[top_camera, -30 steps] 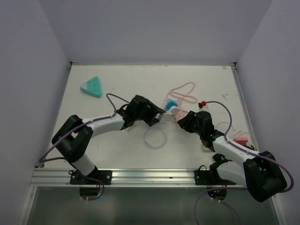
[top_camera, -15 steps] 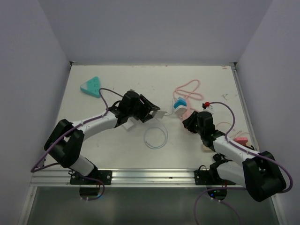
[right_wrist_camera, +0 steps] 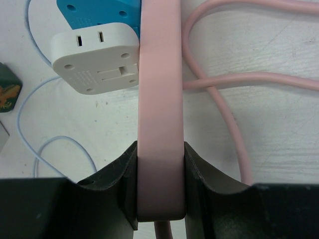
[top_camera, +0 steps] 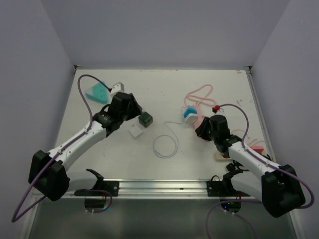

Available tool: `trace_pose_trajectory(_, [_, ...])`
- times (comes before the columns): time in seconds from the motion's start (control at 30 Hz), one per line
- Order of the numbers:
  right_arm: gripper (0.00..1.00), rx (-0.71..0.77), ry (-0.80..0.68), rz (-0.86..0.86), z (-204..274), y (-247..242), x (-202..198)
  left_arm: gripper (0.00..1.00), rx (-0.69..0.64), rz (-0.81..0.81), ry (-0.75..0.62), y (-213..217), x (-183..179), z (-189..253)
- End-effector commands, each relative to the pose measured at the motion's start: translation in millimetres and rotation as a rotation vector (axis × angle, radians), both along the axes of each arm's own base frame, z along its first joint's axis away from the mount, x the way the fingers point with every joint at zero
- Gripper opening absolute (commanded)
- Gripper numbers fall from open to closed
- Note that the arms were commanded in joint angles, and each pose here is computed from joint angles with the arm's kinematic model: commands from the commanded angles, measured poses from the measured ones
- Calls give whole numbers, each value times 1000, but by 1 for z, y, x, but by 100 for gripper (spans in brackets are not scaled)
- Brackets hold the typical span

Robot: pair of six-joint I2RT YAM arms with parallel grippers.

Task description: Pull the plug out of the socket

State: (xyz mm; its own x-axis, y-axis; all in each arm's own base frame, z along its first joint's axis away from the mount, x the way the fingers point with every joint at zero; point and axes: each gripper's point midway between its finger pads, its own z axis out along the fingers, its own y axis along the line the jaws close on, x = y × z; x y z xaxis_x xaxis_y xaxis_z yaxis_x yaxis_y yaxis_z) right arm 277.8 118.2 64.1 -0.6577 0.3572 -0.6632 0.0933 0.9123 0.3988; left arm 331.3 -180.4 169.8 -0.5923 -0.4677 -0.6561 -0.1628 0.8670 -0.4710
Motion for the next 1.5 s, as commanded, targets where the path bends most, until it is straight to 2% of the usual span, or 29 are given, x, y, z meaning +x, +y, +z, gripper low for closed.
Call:
trace_pose_trajectory(0.0, [0,24,-46,58,20,12,10,0,162,119,-65,53,18,-9])
trace_pose_trajectory(0.07, [0,33,-41,87,19,17,10,0,173,143,-54,63,23,-19])
trace_pose_trajectory(0.33, [0,41,-26,153,19,27,10,0,167,125,-44,60,50,-50])
trace_pose_trajectory(0.43, [0,35,-29,162,20,26,8,8,128,126,-52,57,53,-57])
trace_pose_trajectory(0.53, [0,31,-26,171,21,26,6,21,91,116,-65,52,52,-60])
trace_pose_trajectory(0.57, [0,29,-27,170,21,26,6,29,86,110,-65,51,50,-62])
trace_pose_trajectory(0.8, [0,27,-23,187,20,27,4,45,88,51,-44,48,36,-72])
trace_pose_trajectory(0.83, [0,27,-27,193,22,28,5,50,95,44,-40,49,33,-74])
trace_pose_trajectory(0.9, [0,17,-30,199,24,27,5,55,108,29,-46,51,30,-69])
trace_pose_trajectory(0.97, [0,11,-37,202,27,27,6,65,124,18,-58,53,27,-64])
trace_pose_trajectory(1.07, [0,1,-44,219,31,27,6,75,139,-2,-92,54,27,-52])
trace_pose_trajectory(1.1, [0,-7,-39,228,31,27,5,76,142,-13,-98,53,26,-50])
trace_pose_trajectory(1.17, [0,-12,-39,239,33,27,5,84,160,-29,-78,55,19,-51])
trace_pose_trajectory(1.33, [0,-21,-42,264,39,29,4,99,157,-133,-137,44,16,-31])
trace_pose_trajectory(1.47, [0,-28,-43,298,47,31,2,100,129,-292,-247,18,16,-1])
